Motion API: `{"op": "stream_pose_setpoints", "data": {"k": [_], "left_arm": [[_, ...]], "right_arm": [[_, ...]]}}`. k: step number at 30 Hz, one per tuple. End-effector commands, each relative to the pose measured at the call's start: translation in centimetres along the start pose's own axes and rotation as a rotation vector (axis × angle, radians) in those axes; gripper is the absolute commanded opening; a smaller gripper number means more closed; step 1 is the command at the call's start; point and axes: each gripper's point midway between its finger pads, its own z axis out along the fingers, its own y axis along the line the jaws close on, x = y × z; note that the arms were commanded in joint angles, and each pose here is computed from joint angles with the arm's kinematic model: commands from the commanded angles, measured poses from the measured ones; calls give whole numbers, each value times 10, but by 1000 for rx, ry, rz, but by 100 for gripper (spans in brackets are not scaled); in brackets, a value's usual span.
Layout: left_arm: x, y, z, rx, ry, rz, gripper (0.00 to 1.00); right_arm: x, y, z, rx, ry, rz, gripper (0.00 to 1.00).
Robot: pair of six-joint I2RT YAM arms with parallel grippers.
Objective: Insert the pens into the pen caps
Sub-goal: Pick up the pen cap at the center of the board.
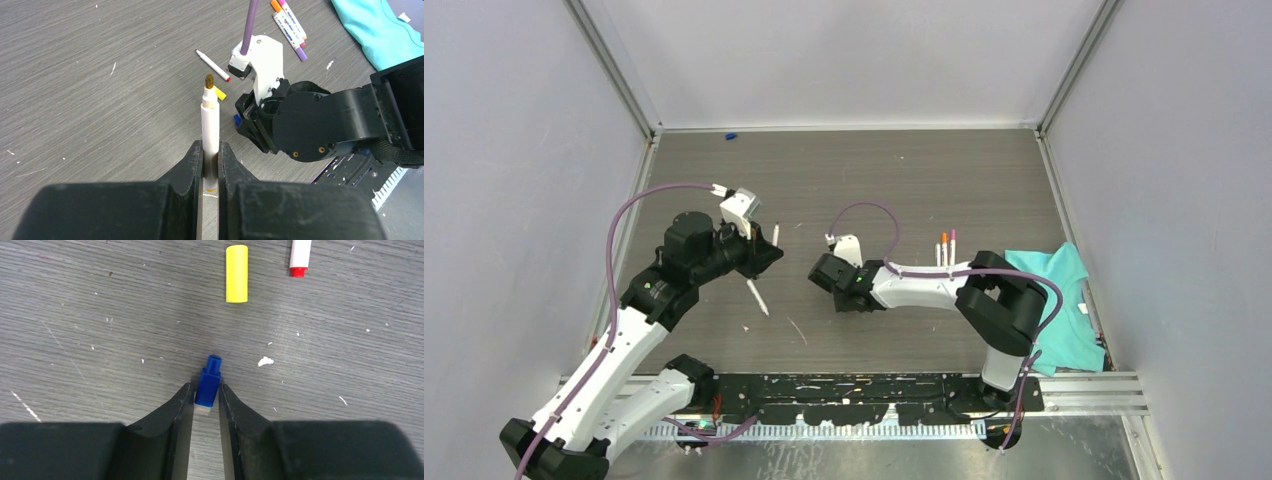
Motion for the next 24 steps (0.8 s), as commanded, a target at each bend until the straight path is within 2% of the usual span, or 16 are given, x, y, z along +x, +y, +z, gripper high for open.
{"op": "stream_pose_setpoints", "data": {"k": [1,7,9,14,19,22,24], "left_arm": [[-17,-3,-6,6,-56,33,0],[-17,-3,-7,6,-60,36,0],[-17,-3,-7,6,-60,36,0],[-17,-4,-7,12,-62,38,0],[-17,-5,-6,16,-59,38,0],[-16,-6,-5,19,-55,38,0],[-15,-5,-5,19,-53,37,0]], "right_arm": [[-16,7,1,10,-57,18,29],[-13,8,-7,-41,-39,-18,12],[-10,8,-15,-89,-37,-47,10],[11,16,-41,-303,1,-220,9],[34,6,-43,-340,46,-299,11],[40,3,-41,-342,60,-314,15],[41,1,-41,-338,61,-316,23]]}}
